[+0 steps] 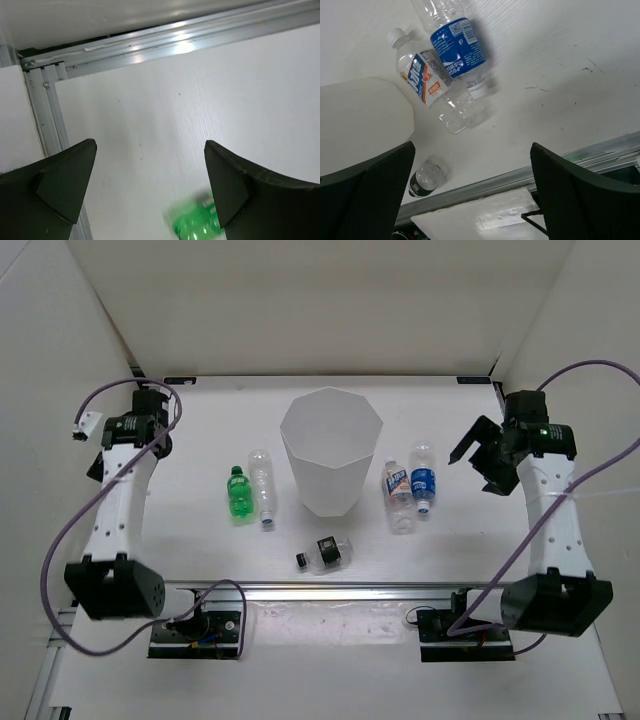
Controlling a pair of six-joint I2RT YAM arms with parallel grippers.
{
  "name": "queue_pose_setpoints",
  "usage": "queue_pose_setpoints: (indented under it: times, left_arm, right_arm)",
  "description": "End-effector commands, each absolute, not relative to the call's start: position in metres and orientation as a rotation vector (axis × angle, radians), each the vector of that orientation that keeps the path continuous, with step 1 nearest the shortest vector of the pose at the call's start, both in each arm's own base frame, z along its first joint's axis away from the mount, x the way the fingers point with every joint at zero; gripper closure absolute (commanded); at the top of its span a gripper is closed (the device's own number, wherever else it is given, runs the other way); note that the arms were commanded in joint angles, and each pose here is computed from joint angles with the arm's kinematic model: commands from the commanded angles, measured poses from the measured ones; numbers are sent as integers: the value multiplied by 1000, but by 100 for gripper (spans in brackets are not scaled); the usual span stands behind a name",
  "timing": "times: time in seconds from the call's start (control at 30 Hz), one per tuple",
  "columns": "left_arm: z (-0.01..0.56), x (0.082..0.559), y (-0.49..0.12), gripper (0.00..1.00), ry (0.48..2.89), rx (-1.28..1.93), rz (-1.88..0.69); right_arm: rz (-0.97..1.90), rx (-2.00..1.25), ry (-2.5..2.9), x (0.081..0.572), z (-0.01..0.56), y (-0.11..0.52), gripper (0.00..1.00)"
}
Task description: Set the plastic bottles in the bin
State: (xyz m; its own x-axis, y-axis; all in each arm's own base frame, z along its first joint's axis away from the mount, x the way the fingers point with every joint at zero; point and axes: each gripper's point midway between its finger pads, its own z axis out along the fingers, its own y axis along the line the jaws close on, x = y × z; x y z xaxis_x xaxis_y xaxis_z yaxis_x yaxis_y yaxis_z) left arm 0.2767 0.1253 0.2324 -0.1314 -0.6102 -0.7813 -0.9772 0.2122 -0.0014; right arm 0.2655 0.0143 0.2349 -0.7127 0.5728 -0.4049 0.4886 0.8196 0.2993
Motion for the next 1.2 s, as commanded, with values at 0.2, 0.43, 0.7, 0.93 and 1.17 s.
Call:
queue_pose_setpoints:
  times: [0.2,0.43,0.7,0.93,1.17]
  left_arm:
    - [244,245,42,0,2213,-1265,286]
    - [260,245,32,0,2203,-1136,225]
    - [251,260,32,0,2312,-1074,306]
    - [263,271,26,0,2309,-1047,245]
    - [264,273,26,0,2263,-1123,231]
  right_arm:
    - [333,826,2519,345,169,-1,0]
    - [361,699,2599,381,133,19,0]
    - [350,629,2802,395,68,57,0]
    - [269,717,2835,402,43,41,15]
    - [331,739,2502,418,176,21,57]
